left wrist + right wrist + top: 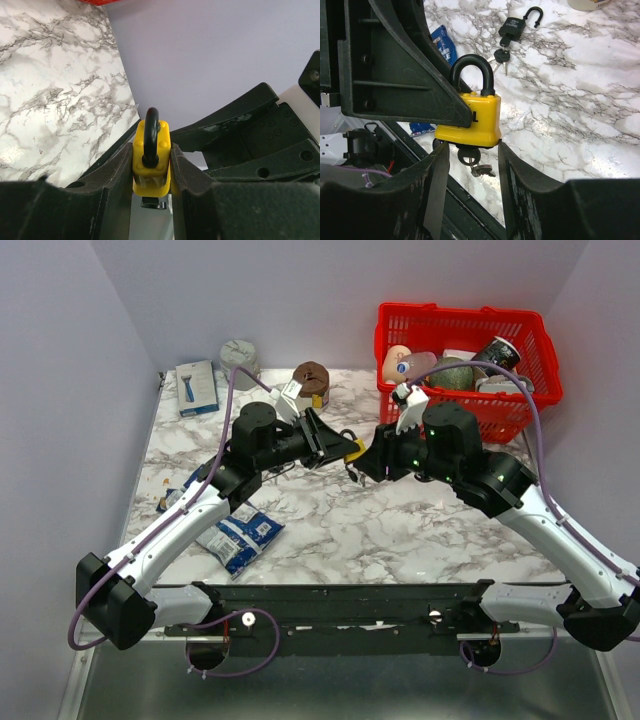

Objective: Unlock with the key

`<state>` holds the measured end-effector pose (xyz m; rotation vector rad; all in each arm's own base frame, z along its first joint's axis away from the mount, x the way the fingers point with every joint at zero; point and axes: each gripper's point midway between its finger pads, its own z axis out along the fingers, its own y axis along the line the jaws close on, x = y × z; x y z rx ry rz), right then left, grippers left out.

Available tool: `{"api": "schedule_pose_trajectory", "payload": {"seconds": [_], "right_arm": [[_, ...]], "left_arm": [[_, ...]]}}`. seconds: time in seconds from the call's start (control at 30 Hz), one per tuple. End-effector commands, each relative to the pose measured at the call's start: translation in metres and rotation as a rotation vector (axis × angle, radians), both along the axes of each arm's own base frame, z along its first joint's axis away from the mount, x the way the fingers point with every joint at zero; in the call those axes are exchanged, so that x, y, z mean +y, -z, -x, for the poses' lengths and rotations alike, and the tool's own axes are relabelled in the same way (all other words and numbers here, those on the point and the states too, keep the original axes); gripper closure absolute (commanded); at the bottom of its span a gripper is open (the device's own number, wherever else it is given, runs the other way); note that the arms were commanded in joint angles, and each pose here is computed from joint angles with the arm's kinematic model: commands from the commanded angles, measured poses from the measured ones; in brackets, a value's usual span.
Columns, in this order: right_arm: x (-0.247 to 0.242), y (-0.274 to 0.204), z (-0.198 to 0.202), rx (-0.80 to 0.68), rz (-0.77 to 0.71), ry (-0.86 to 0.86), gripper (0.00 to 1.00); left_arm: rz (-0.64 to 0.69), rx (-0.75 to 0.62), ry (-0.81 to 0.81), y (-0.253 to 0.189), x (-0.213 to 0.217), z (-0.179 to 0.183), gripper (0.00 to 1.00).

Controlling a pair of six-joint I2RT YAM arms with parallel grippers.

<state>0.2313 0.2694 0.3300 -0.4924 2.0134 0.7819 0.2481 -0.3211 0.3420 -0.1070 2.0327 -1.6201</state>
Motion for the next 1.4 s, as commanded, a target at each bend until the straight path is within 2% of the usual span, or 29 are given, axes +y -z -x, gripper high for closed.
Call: {"api": "schedule_pose_trajectory", "payload": {"seconds": [0.0,0.17,0.23,0.47,0.93,1.37], "right_arm": [[0.005,-0.009,0.001,-0.018,-0.007,0.002,0.5],[0.004,-0.001,0.006,-0.001,0.0,-0.004,0.5],[0.003,0.001,0.008,0.013,-0.005,0.007,0.47],[-0.018,-0.003,0.004,0.018,-0.027,0.135,0.39],[-0.003,0.0,0.003,0.029,-0.019,0.07,0.47],[0.007,0.011,-0.007,0.031,0.018,0.06,0.48]], "left_arm": [[0.041,-0.055,-0.011,-0.027,0.003,0.002,1.0],[0.042,-0.051,-0.03,-0.026,0.007,-0.001,1.0],[0.043,-0.045,-0.035,-0.024,0.008,-0.002,1.0],[0.049,-0.029,-0.038,-0.019,0.011,-0.003,1.0],[0.062,-0.042,-0.024,-0.023,0.01,-0.002,1.0],[0.059,-0.043,-0.013,-0.022,0.007,-0.004,1.0]]}}
